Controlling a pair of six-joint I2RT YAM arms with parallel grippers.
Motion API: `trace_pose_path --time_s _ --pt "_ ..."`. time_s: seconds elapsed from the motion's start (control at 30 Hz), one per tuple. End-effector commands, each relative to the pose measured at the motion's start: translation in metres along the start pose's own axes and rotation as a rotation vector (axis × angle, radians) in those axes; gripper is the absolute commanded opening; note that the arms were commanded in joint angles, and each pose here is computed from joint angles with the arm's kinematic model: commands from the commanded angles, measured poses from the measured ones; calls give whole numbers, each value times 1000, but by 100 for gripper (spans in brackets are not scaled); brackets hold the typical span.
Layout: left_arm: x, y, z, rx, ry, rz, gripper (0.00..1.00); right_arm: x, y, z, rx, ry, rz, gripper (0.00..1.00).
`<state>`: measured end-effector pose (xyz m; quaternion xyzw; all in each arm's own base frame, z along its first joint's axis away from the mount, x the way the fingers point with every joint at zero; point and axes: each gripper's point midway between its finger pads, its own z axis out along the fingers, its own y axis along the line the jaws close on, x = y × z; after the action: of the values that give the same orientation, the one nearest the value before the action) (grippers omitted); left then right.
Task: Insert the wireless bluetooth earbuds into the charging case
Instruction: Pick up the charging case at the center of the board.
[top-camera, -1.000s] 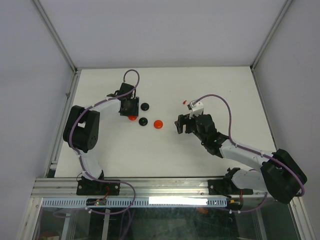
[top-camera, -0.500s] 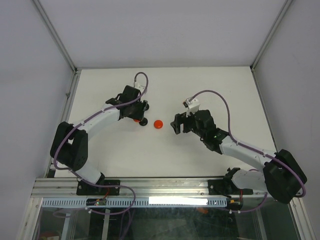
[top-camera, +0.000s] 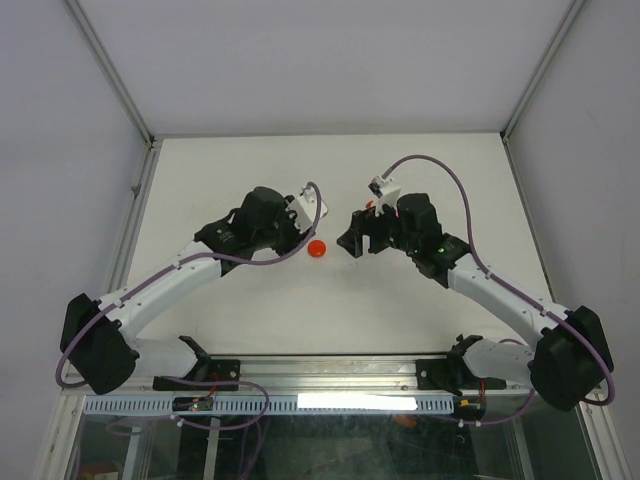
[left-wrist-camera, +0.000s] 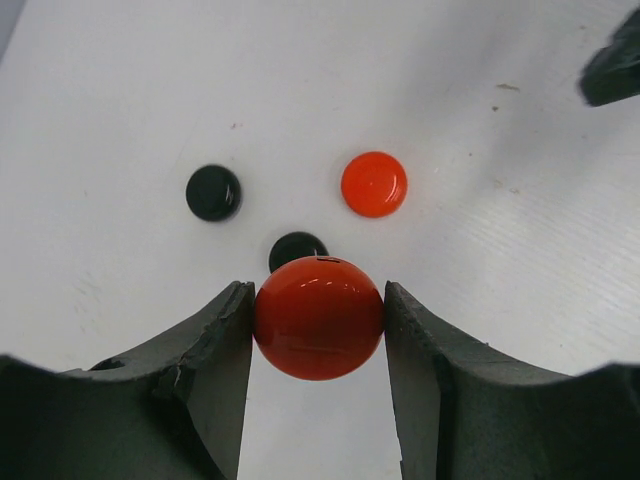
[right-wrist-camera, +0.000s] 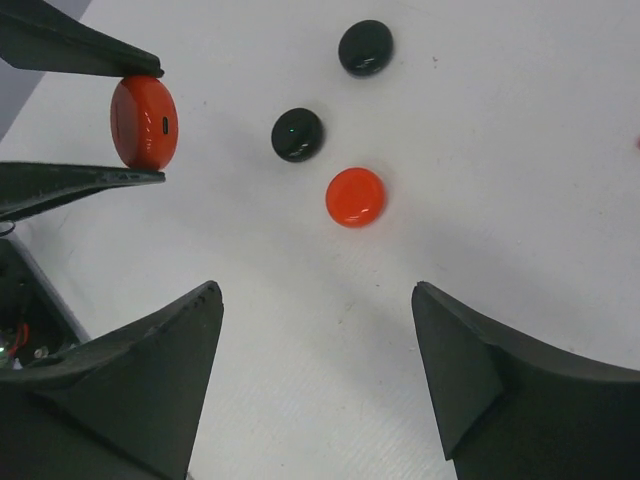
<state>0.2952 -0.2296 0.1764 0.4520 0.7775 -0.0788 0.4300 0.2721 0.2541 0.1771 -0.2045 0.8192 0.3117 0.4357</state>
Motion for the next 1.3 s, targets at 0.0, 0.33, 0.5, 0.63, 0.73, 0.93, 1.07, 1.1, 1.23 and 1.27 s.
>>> trace_pose_path --time_s 0.0,0.33,0.5,0.63,0.73,0.93,1.07,1.1,1.23,1.27 --pt "-41 -13 -15 49 -187 282 36 -26 31 -13 -132 -25 30 79" --pt "-59 -48 -17 114 -275 543 38 -43 72 -24 -345 -52 31 77" --pt "-71 -64 -19 146 -325 601 39 -41 79 -19 -404 -58 47 75" --pt "-78 -75 -22 167 -354 636 39 -40 84 -13 -445 -56 77 70" --pt "-82 -81 -24 175 -372 649 40 -40 85 -8 -462 -52 95 67" --pt "-88 -84 -26 173 -392 663 40 -30 86 -3 -488 -13 111 56" --pt "-89 -86 -25 176 -397 669 40 -23 85 1 -486 12 114 47" --pt "-89 -86 -25 179 -399 671 40 -22 84 1 -487 15 112 45" --pt "-88 -89 -25 186 -401 672 41 -20 86 2 -508 26 106 34" --pt "-88 -89 -25 183 -401 671 42 -21 87 2 -510 24 105 31"
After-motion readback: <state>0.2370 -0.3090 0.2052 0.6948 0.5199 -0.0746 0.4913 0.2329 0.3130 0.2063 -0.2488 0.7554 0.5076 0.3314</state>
